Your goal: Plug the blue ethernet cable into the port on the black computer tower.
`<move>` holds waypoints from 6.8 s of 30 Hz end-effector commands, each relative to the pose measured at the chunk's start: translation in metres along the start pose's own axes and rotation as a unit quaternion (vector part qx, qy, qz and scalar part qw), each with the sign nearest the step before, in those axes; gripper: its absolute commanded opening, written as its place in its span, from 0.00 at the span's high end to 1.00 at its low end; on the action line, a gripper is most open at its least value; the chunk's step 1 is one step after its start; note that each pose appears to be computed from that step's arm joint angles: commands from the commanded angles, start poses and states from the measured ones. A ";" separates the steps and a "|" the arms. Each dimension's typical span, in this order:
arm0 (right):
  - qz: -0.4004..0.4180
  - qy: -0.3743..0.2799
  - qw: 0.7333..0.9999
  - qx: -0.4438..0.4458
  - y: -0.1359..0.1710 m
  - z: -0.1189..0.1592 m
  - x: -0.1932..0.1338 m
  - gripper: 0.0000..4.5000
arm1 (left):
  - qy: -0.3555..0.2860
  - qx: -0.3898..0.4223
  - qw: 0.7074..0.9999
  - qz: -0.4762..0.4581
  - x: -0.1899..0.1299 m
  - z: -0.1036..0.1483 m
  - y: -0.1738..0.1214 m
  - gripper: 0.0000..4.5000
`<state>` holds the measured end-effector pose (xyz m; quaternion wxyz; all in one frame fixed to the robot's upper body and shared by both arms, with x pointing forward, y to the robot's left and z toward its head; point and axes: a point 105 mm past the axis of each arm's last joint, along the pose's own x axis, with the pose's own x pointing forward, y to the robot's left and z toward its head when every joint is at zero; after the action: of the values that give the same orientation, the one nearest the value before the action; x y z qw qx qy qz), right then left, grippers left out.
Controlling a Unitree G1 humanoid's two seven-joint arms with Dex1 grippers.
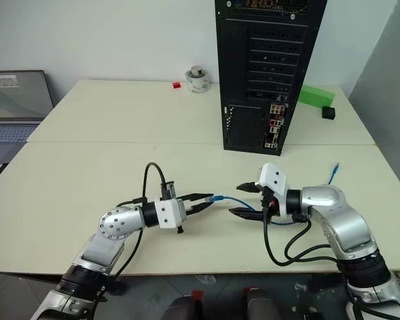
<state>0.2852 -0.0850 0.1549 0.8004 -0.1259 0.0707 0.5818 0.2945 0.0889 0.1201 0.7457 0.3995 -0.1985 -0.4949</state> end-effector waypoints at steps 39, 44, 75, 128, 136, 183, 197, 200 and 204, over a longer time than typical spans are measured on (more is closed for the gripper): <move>0.034 -0.067 0.981 0.176 0.010 0.016 0.024 0.61 | -0.086 0.253 0.959 0.099 0.002 0.026 0.008 0.94; 0.037 -0.067 0.980 0.182 0.010 0.016 0.025 0.85 | -0.086 0.254 0.958 0.100 0.002 0.026 0.007 0.94; -0.003 -0.069 0.978 0.197 -0.014 0.020 0.011 1.00 | -0.004 0.006 0.985 0.170 -0.011 -0.002 0.026 0.21; -0.600 -0.163 0.772 0.133 -0.147 0.036 -0.010 1.00 | 0.081 -0.329 0.924 0.179 0.032 0.014 0.093 0.05; -0.610 -0.174 0.763 0.125 -0.150 0.041 -0.011 1.00 | 0.082 -0.327 0.924 0.179 0.030 0.013 0.094 0.05; -0.628 -0.159 0.755 0.101 -0.153 0.059 0.020 1.00 | 0.055 -0.321 0.933 0.150 0.028 0.026 0.096 0.05; -0.623 -0.153 0.761 0.101 -0.161 0.055 0.027 1.00 | 0.052 -0.318 0.935 0.147 0.029 0.028 0.096 0.05; -0.607 -0.157 0.772 0.104 -0.158 0.052 0.031 1.00 | 0.055 -0.318 0.935 0.149 0.028 0.027 0.095 0.05; -0.600 -0.160 0.777 0.107 -0.154 0.046 0.029 0.84 | 0.061 -0.312 0.936 0.151 0.028 0.024 0.095 0.05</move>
<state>0.4429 -0.0928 0.1902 0.9978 0.0321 -0.0486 -0.0328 0.3483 0.0741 0.1922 0.9128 0.1270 -0.0121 -0.3880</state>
